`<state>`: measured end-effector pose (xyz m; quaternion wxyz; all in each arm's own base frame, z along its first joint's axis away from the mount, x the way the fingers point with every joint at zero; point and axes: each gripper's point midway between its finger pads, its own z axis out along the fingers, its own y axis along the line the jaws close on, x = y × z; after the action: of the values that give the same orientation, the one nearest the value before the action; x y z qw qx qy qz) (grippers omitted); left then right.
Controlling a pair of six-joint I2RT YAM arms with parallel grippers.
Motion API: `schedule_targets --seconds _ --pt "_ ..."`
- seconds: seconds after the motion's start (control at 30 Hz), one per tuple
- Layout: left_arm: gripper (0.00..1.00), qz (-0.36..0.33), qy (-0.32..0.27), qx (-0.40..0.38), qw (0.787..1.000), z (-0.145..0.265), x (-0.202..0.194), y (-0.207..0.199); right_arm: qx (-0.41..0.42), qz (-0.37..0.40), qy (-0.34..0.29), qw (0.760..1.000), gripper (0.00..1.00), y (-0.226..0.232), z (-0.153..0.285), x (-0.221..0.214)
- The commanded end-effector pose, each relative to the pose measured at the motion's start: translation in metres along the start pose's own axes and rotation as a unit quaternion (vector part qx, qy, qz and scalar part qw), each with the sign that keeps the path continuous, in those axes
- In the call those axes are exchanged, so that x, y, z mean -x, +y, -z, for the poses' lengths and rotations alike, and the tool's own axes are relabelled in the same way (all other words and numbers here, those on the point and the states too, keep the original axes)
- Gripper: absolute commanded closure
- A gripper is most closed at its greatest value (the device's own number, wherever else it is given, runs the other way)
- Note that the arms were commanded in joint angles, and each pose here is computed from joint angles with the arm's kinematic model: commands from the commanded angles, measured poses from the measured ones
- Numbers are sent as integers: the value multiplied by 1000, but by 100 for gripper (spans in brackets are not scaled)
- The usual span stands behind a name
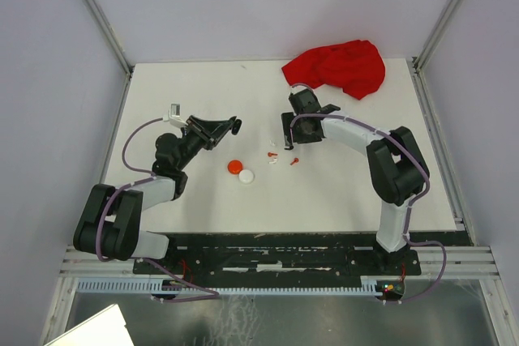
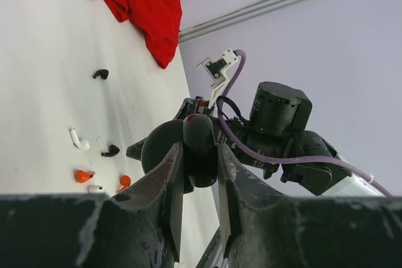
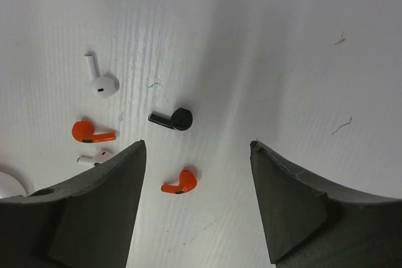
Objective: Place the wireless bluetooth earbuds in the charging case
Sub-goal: Pick up the earbud from the center of the board.
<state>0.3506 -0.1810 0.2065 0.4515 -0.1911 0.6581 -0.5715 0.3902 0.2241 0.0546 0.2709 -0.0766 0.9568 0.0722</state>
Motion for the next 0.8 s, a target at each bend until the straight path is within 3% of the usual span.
schedule_targets --seconds 0.0,0.43,0.77 --pt "97 -19 -17 -21 999 2 6 -8 7 -4 -16 1000 25 5 6 8" --pt "97 -21 -18 -19 999 2 8 -7 -10 12 -27 1000 25 6 -18 40" --pt "97 -23 -20 -13 999 2 12 -5 28 -31 -25 999 25 6 -45 67"
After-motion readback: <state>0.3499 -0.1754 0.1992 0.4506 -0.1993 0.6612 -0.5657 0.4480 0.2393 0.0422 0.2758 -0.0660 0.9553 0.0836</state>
